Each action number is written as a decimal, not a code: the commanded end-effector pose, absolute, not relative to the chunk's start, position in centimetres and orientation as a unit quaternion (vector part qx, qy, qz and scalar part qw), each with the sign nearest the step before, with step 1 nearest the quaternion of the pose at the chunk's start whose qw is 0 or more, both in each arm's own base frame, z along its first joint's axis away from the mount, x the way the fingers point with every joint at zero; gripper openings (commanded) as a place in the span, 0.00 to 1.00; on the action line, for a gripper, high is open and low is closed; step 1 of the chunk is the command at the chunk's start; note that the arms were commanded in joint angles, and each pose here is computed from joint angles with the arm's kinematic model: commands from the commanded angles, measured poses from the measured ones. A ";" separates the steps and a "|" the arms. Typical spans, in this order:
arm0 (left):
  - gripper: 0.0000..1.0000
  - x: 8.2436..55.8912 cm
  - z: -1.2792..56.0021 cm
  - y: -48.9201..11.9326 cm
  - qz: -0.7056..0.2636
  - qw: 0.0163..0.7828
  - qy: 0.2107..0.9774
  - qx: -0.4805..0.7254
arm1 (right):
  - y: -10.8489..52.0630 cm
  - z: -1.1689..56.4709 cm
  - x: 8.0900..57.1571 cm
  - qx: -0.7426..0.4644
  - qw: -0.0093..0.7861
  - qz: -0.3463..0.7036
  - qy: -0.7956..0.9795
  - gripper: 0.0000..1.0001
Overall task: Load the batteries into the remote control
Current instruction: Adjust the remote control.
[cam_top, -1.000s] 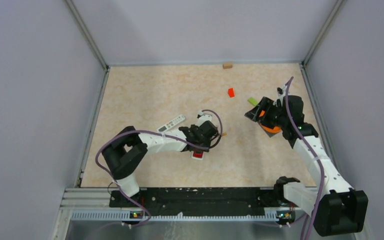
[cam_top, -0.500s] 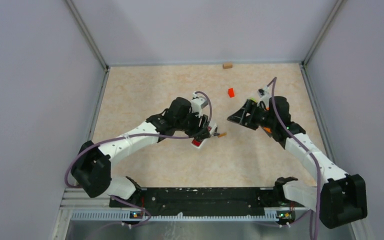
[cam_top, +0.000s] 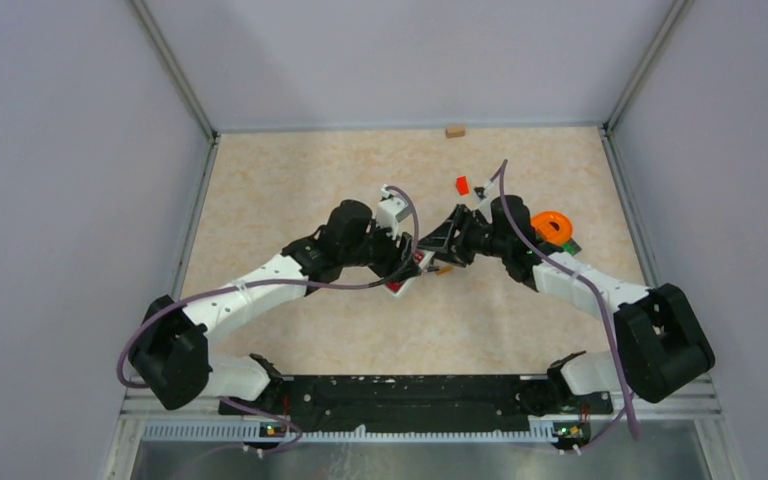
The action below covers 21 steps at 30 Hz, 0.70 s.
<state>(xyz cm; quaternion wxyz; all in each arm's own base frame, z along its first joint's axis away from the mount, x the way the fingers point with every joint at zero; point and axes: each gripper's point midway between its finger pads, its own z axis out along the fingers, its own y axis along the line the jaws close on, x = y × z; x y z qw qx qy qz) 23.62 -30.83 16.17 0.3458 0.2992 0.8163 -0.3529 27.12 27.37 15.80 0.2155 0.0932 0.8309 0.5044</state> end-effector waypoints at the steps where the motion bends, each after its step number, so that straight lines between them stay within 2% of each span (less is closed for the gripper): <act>1: 0.14 24.2 18.7 -31.3 -0.366 0.395 0.781 0.316 | 29.5 19.0 27.5 0.085 0.220 0.553 0.799 0.44; 4: 0.16 24.2 18.8 -31.2 -0.364 0.396 0.781 0.319 | 30.0 19.6 27.3 0.081 0.214 0.565 0.792 0.25; 6: 0.21 24.2 19.0 -31.2 -0.363 0.399 0.780 0.318 | 30.1 20.1 27.2 0.080 0.214 0.570 0.789 0.13; 7: 0.33 24.3 19.2 -31.0 -0.360 0.402 0.780 0.317 | 30.0 20.2 27.2 0.083 0.216 0.570 0.788 0.07; 8: 0.51 24.4 19.3 -30.9 -0.356 0.407 0.781 0.313 | 29.9 20.3 27.2 0.086 0.218 0.569 0.788 0.02; 10: 0.84 24.9 19.6 -30.2 -0.340 0.422 0.786 0.298 | 29.6 20.7 27.3 0.097 0.227 0.566 0.787 0.00; 11: 0.94 25.2 19.8 -29.8 -0.332 0.434 0.786 0.291 | 29.4 20.9 27.4 0.105 0.231 0.563 0.787 0.00; 12: 0.98 25.5 20.0 -29.3 -0.322 0.447 0.785 0.285 | 29.2 21.0 27.6 0.115 0.234 0.558 0.788 0.00; 17: 0.99 26.6 21.3 -28.3 -0.287 0.515 0.755 0.287 | 27.7 20.2 28.3 0.210 0.223 0.523 0.795 0.00; 21: 0.96 26.5 21.0 -29.5 -0.241 0.508 0.756 0.334 | 27.2 19.7 28.4 0.277 0.191 0.507 0.793 0.00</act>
